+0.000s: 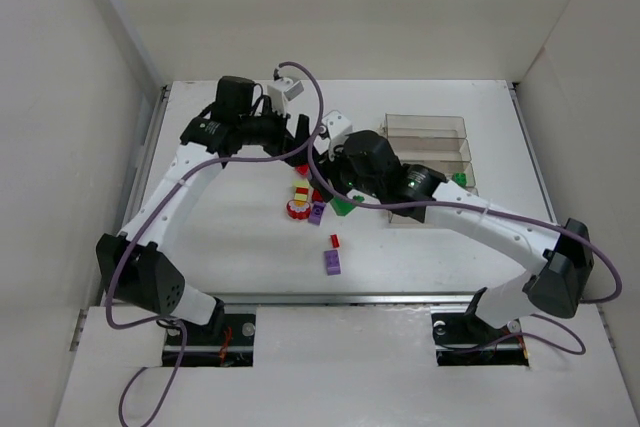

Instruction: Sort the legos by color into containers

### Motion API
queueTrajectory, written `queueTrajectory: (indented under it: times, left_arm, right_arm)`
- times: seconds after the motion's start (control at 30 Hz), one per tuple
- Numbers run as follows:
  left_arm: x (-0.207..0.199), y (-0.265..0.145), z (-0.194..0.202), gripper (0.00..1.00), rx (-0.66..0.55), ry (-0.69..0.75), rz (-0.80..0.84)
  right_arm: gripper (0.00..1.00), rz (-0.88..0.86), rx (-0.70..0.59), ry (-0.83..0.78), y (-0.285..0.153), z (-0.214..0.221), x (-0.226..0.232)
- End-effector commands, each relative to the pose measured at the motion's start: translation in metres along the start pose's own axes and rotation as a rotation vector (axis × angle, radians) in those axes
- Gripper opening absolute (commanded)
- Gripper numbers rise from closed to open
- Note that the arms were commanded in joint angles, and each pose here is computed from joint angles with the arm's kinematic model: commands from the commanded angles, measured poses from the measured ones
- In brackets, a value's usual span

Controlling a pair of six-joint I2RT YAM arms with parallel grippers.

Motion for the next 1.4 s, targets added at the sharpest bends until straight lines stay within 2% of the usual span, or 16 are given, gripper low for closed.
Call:
queueTrajectory:
  times: [0.0, 0.2, 0.3, 0.4, 0.53, 0.67, 0.77, 0.83, 0.87, 0.93, 0.97, 1.03, 1.17, 1.27, 1.3, 1.37]
  left_arm:
    - [-0.031, -0.005, -0.009, 0.99, -0.004, -0.025, 0.12]
    - [-0.046, -0.001, 0.0, 0.99, 0.027, -0.039, 0.224]
    - [-0.051, 0.001, 0.004, 0.91, 0.037, -0.021, 0.256]
    - [-0.048, 0.005, 0.015, 0.87, 0.064, -0.026, 0.236]
    - [-0.042, 0.012, 0.028, 0.76, 0.112, -0.057, 0.236]
    - [-0.044, 0.015, 0.022, 0.55, 0.108, -0.056, 0.257]
    - [-0.048, 0.015, 0.019, 0.54, 0.105, -0.055, 0.288]
    - [-0.05, 0.014, 0.019, 0.49, 0.107, -0.065, 0.3]
    - [-0.051, 0.014, 0.017, 0.38, 0.099, -0.058, 0.31]
    - [-0.053, 0.013, 0.014, 0.29, 0.092, -0.052, 0.321]
    - [-0.056, 0.012, 0.014, 0.19, 0.092, -0.053, 0.336]
    - [-0.055, 0.014, 0.016, 0.1, 0.1, -0.061, 0.348]
    - [-0.057, 0.014, 0.015, 0.0, 0.1, -0.061, 0.359]
    - [-0.059, 0.012, 0.012, 0.0, 0.093, -0.055, 0.37]
    - [-0.059, 0.012, 0.012, 0.0, 0.093, -0.055, 0.37]
    - [-0.057, 0.012, 0.01, 0.0, 0.088, -0.057, 0.348]
  right_arm:
    - [0.17, 0.042, -0.159, -0.034, -0.017, -0.041, -0.006]
    - [0.17, 0.032, -0.177, -0.031, -0.02, -0.046, -0.005]
    - [0.17, 0.032, -0.167, -0.033, -0.014, -0.045, -0.004]
    - [0.17, 0.032, -0.176, -0.032, -0.015, -0.049, -0.004]
    - [0.17, 0.044, -0.187, -0.031, -0.017, -0.053, -0.003]
    - [0.17, 0.023, -0.187, -0.036, -0.016, -0.054, 0.004]
    - [0.16, 0.031, -0.196, -0.021, -0.019, -0.057, 0.003]
    - [0.16, 0.042, -0.188, -0.022, -0.019, -0.055, 0.001]
    - [0.16, 0.042, -0.188, -0.022, -0.019, -0.055, 0.001]
    - [0.16, 0.019, -0.205, -0.012, -0.024, -0.061, 0.004]
    - [0.16, 0.019, -0.205, -0.011, -0.024, -0.061, 0.004]
    - [0.16, 0.018, -0.205, -0.002, -0.024, -0.061, 0.005]
    - [0.16, 0.027, -0.204, -0.002, -0.021, -0.062, 0.004]
    - [0.16, 0.048, -0.206, 0.02, -0.021, -0.062, 0.001]
    - [0.18, 0.048, -0.206, 0.021, -0.021, -0.062, 0.001]
    - [0.27, 0.048, -0.187, 0.029, -0.016, -0.056, 0.002]
Point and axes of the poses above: each gripper's point midway between its finger pads, its own y axis out along the fingers, its own x axis along the line the jaws close on, z = x × y, the point moved 2 cm from there along -y, back along the fingers, and after that the axes turned 2 degrees about -y, right-handed, at the moved point
